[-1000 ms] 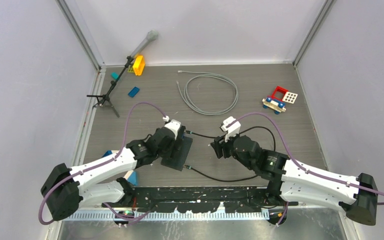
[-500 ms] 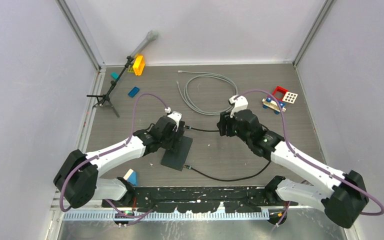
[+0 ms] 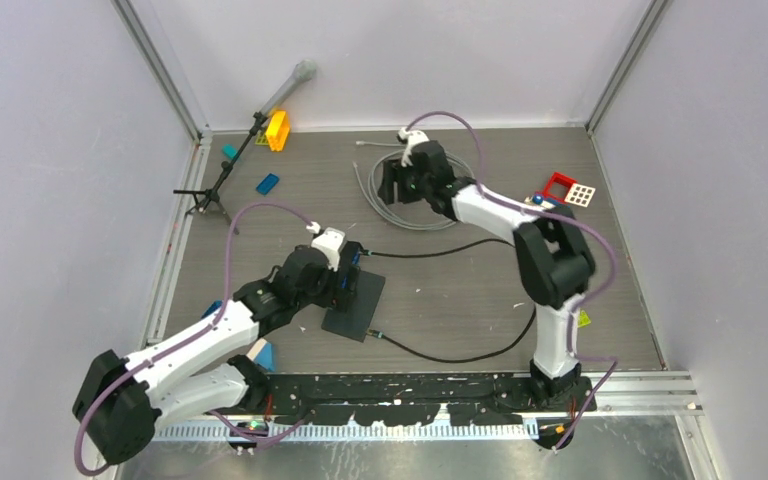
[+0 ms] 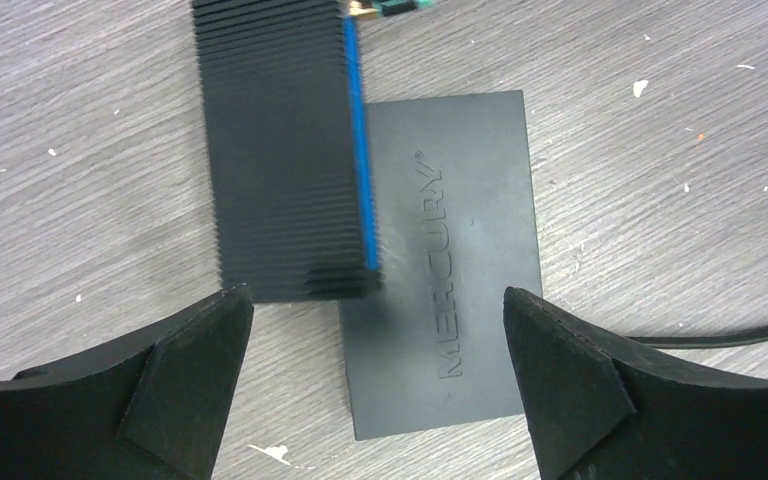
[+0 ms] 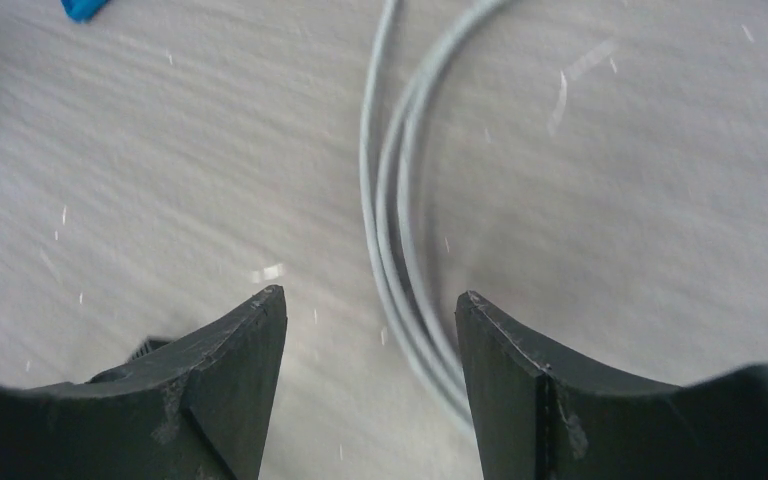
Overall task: Insert the plug into the switch port
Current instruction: Place the switch port at the center of the board, then pick up the connector from the center of the board.
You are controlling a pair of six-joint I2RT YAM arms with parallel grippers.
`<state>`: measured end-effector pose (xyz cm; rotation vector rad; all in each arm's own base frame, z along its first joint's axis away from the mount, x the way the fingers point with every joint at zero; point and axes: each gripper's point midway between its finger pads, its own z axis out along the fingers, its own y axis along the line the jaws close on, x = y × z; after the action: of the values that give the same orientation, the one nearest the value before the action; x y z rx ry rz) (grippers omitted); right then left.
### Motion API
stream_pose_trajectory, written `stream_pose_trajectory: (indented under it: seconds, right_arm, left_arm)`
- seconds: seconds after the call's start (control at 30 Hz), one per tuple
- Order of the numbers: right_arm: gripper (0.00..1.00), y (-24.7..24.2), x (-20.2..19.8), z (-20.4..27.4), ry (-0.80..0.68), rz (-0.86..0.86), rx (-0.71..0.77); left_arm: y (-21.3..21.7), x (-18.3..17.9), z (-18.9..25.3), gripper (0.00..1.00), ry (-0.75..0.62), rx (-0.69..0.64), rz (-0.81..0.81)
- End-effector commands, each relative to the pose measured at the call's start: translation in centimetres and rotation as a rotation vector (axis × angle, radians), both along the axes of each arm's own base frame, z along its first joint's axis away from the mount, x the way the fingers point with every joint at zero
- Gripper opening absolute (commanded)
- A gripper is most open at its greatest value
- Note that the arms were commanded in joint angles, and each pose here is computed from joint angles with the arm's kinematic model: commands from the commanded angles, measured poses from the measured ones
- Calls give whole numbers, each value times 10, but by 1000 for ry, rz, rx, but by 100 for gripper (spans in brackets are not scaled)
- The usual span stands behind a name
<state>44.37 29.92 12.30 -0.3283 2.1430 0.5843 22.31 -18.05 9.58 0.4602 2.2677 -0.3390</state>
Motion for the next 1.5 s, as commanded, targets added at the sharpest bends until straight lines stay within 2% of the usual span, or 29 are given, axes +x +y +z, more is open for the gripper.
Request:
stream_pose_trajectory:
  seconds: [0.0, 0.13, 0.3, 0.63, 0.7, 0.9, 1.0, 1.13, 1.3, 1.37, 1.47]
  right_arm:
    - [68, 42, 42, 20, -58, 100, 26]
    - [68, 55, 72, 4, -54, 101, -29]
    - [68, 60, 92, -27, -9, 110, -113]
    - [67, 72, 70, -92, 35, 200, -329]
    - [61, 77, 64, -95, 16, 225, -376]
    - [30, 78, 55, -99, -25, 233, -471]
    - [15, 73, 59, -87, -56, 224, -474]
    - [1, 62, 67, -25, -150, 258, -456]
    - [0, 43, 53, 91, -340, 326, -399]
    - [0, 29, 34, 126, -388, 328, -391]
    - [0, 7, 3, 153, -427, 304, -373]
  left_arm:
    - [-7, -4, 6, 99, -26, -95, 0]
    - [-5, -10, 3, 100, 0, -114, 19]
    - [9, -13, 5, 100, -30, -144, 90]
    - [24, -15, 15, 100, -84, -173, 155]
    - [25, -15, 16, 100, -85, -171, 156]
    - [28, -17, 17, 100, -84, -170, 163]
    - [30, -19, 18, 100, -88, -172, 166]
    - [34, -20, 16, 100, -100, -176, 175]
    - [30, -19, 27, 100, -135, -234, 173]
    - [25, -20, 39, 100, -155, -281, 152]
    - [16, -25, 63, 100, -203, -372, 94]
